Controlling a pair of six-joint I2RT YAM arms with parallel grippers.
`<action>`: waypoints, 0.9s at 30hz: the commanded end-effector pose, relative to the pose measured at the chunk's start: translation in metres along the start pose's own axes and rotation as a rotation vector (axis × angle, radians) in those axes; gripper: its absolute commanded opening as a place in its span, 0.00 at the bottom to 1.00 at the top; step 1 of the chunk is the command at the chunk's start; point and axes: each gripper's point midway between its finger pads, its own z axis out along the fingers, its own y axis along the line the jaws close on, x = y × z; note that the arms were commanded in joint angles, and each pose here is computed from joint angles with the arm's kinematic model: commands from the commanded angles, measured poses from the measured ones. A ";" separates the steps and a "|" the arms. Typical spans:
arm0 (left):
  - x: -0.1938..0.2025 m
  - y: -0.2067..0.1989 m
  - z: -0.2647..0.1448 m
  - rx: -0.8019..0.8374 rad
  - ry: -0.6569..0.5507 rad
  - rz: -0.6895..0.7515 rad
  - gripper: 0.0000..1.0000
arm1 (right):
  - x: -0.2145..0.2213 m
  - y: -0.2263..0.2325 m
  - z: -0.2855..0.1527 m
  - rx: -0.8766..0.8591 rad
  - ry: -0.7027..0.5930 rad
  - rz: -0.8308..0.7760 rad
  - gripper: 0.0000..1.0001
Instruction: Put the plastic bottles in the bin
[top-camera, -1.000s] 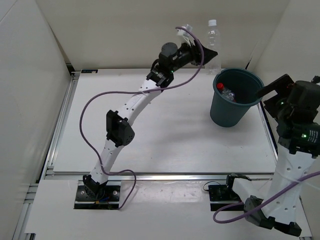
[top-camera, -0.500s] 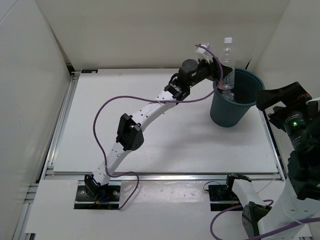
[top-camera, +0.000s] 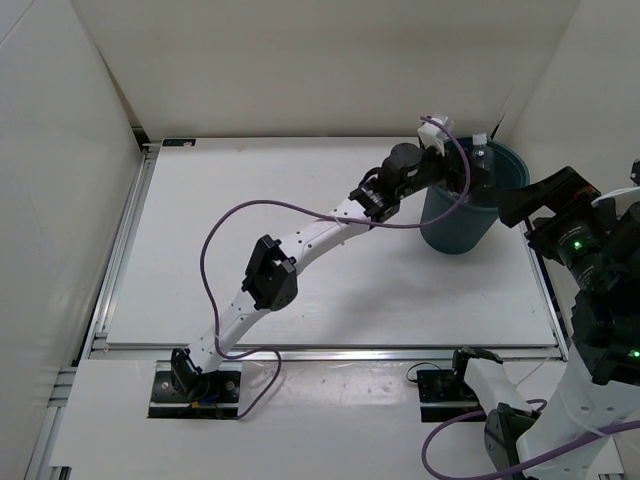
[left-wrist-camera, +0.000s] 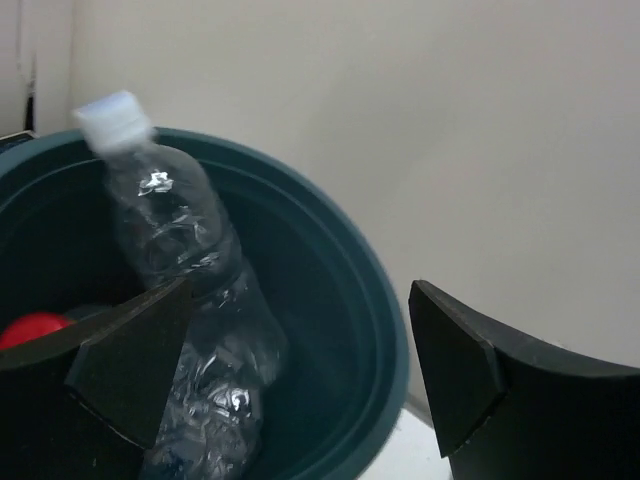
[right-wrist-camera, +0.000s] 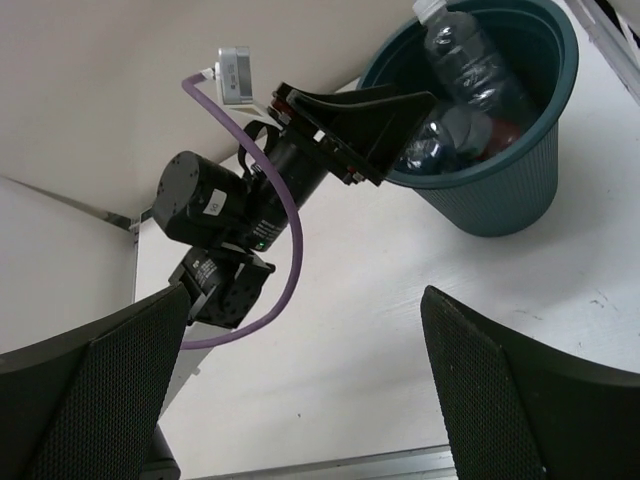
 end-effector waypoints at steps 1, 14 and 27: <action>-0.051 -0.003 -0.015 -0.016 -0.048 0.059 1.00 | 0.002 -0.001 0.006 -0.002 0.012 0.006 1.00; -0.134 0.041 -0.185 -0.339 0.072 0.287 1.00 | 0.023 0.006 0.052 -0.093 0.179 0.052 1.00; -0.122 0.109 -0.494 -1.200 -0.026 0.282 1.00 | 0.083 -0.046 0.106 0.041 0.315 0.160 1.00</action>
